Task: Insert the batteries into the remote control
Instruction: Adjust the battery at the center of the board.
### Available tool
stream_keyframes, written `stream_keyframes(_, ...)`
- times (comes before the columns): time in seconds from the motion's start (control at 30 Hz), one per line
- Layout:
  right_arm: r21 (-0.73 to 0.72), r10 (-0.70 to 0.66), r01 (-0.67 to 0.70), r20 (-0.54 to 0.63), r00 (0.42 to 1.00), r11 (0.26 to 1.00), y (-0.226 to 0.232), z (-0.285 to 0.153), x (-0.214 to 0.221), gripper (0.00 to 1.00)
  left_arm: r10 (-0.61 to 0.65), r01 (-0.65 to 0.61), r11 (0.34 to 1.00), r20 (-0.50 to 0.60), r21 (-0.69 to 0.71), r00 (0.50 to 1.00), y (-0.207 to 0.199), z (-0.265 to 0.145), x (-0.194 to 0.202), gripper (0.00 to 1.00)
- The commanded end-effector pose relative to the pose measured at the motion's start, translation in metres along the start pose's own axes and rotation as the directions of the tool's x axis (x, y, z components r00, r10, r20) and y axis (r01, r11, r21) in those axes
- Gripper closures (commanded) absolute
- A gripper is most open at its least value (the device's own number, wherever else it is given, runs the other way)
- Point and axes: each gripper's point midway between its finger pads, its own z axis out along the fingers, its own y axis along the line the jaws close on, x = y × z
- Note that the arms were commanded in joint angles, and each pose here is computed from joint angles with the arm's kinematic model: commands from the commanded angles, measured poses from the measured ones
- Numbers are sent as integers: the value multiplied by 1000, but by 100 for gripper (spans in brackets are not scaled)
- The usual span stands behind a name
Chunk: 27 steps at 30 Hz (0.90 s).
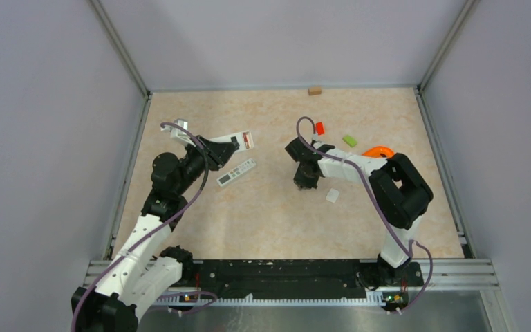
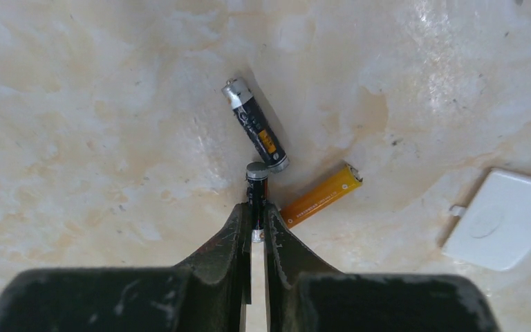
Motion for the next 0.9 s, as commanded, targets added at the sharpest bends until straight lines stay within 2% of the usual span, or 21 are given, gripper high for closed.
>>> stream_keyframes(0.0, 16, -252, 252, 6, 968, 968, -3, -19, -2, 100, 33, -34, 999, 54, 34, 998, -9, -1, -13, 98)
stream_keyframes(0.13, -23, -416, 416, -70, 907, 909, 0, -21, 21, 100, 29, -30, 999, 52, 34, 998, -9, -1, -12, 98)
stream_keyframes(0.3, -52, -505, 503, -142, 851, 863, -10, -20, 45, 100, 30, -31, 999, 59, 26, 998, -7, -3, -12, 98)
stream_keyframes(0.47, -49, -513, 511, -149, 846, 858, -15, -19, 48, 94, 33, -34, 999, 61, 18, 998, -6, -4, -13, 98)
stream_keyframes(0.67, -54, -511, 509, -139, 848, 859, -12, -19, 46, 72, 35, -36, 999, 63, 18, 997, -7, -5, -13, 98)
stream_keyframes(0.87, -28, -502, 503, -132, 855, 864, -14, -19, 43, 67, 36, -37, 999, 65, 15, 997, -6, -5, -13, 98)
